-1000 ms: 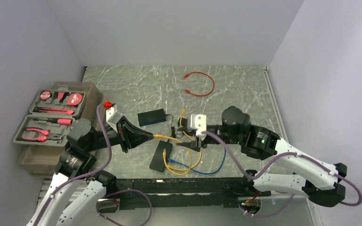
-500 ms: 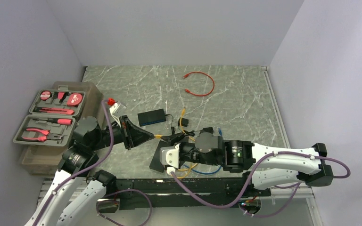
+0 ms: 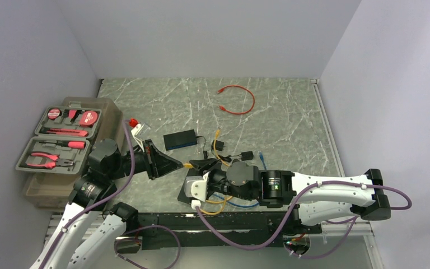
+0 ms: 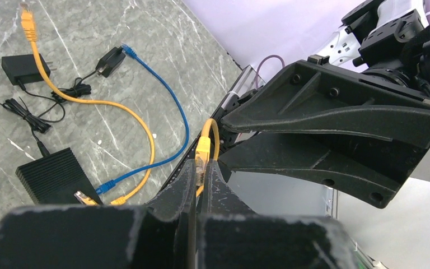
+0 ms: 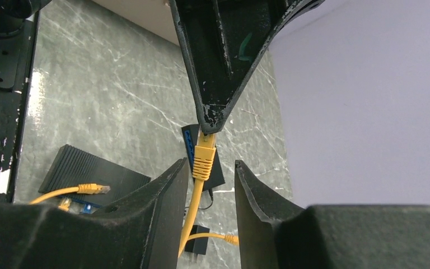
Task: Insert the plug into the switch port
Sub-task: Pick up the connector from the center of the board.
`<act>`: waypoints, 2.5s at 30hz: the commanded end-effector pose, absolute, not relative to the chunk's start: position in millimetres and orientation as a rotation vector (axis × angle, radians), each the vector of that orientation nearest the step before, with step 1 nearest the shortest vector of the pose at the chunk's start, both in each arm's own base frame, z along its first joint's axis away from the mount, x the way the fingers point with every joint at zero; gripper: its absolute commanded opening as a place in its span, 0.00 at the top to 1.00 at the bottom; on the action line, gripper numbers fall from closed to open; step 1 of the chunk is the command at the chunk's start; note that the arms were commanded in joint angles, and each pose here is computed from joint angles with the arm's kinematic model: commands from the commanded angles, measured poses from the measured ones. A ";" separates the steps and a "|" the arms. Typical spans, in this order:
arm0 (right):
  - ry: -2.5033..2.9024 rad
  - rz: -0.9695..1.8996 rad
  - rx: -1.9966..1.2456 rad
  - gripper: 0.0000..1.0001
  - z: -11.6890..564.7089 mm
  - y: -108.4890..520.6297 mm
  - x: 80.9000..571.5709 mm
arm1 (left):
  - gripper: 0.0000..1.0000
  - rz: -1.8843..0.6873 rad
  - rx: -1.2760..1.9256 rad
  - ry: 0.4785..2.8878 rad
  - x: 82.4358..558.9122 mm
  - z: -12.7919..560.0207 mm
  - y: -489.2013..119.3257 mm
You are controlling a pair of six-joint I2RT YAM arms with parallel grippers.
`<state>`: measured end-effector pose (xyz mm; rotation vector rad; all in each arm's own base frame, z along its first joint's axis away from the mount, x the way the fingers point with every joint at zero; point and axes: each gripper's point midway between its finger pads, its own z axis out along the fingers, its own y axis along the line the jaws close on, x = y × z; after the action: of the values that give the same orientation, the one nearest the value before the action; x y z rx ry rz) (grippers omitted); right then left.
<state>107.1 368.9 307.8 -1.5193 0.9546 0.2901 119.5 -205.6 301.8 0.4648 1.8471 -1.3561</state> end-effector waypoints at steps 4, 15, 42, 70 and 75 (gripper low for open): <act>0.947 0.297 -1.472 0.64 312.4 376.2 107.3 | 1.00 -1.370 0.457 1.793 114.5 320.9 -203.9; 0.953 0.280 -1.470 0.68 306.7 378.1 109.6 | 1.00 -1.370 0.452 1.784 112.2 325.2 -202.3; 0.963 0.275 -1.465 0.72 301.8 377.9 110.2 | 1.00 -1.383 0.450 1.761 108.8 330.5 -201.5; 1.049 0.270 -1.393 1.00 298.1 357.6 116.2 | 0.02 -1.200 0.357 1.667 143.5 330.3 -190.3; 1.092 0.158 -1.353 1.00 311.0 329.8 130.8 | 0.01 -1.034 0.301 1.625 166.2 338.2 -175.2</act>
<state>117.6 355.8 279.7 -1.4722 1.0512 0.2195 142.7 -189.6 318.7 0.3432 1.7181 -1.1988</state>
